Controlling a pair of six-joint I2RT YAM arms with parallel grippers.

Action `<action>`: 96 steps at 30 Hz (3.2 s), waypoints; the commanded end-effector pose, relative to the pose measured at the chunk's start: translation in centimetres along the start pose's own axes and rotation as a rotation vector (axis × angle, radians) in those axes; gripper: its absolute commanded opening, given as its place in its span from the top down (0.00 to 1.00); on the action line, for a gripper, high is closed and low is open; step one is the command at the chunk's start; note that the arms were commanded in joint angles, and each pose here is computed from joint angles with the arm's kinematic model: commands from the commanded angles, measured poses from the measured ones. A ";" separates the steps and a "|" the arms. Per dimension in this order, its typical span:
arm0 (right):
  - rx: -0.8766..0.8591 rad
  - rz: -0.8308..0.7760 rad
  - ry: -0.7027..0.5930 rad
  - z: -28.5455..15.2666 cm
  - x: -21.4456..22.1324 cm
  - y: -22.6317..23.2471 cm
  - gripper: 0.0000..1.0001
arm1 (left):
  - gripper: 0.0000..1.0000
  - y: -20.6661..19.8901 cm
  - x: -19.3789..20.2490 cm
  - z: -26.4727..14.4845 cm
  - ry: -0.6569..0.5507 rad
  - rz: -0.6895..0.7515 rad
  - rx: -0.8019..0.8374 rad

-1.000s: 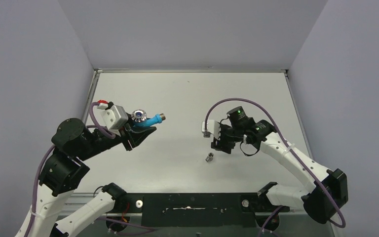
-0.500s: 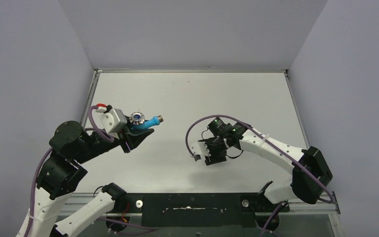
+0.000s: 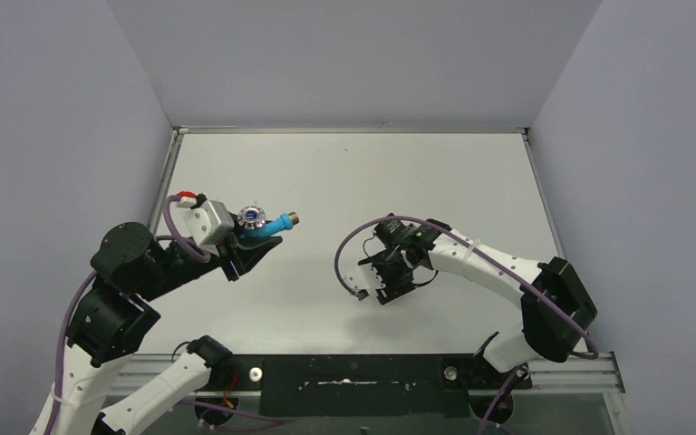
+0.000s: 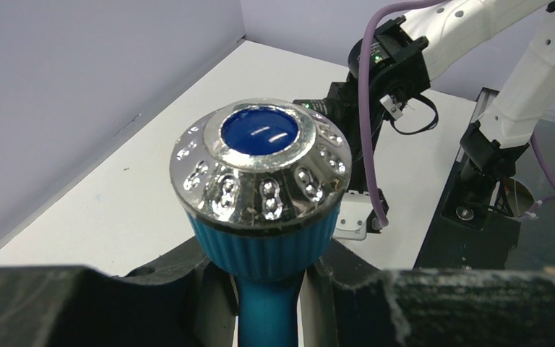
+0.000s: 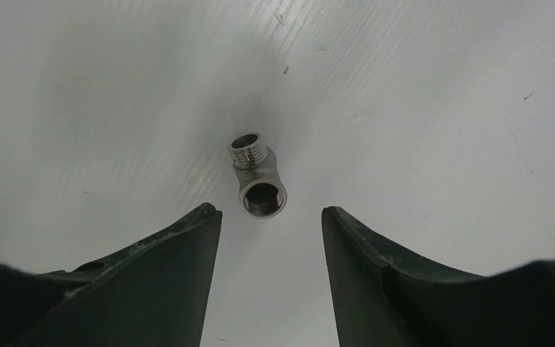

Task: Install the water faucets
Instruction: Pick up the adaptor at the center of the board.

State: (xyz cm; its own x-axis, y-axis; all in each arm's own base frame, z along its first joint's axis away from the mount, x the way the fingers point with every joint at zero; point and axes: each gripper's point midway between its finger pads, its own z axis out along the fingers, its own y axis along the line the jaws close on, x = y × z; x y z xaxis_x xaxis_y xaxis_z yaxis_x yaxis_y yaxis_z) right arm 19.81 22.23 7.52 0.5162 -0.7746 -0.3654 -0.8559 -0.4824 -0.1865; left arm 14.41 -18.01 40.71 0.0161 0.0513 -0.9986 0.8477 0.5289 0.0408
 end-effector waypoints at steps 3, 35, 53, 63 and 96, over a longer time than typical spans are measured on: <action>-0.037 -0.079 0.010 -0.1 -0.3 -0.9 0.45 | 1.00 0.3 -1.2 -0.2 -0.042 0.031 -0.018; -0.114 -0.124 -0.001 3.6 1.1 -0.5 0.50 | 1.00 0.6 -0.9 0.0 -0.018 0.037 -0.028; -0.130 -0.108 0.001 4.8 2.2 0.6 0.53 | 1.00 0.6 -0.9 0.0 -0.019 0.032 -0.028; -0.127 -0.107 -0.010 5.4 2.2 0.5 0.54 | 1.00 0.6 -1.0 0.0 -0.019 0.033 -0.026; -0.166 -0.061 0.016 5.9 3.0 1.0 0.95 | 1.00 0.6 -1.3 -0.4 -0.027 0.039 -0.036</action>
State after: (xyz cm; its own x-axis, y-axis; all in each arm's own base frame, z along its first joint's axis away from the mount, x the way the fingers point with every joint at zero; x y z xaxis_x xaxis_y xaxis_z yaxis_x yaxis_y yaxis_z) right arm 19.77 21.58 1.41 0.5661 -0.7486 -0.3452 -0.8068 -0.5891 -0.0456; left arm 14.97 -17.81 39.61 -0.0096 0.0864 -0.9962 0.8354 0.5482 0.0395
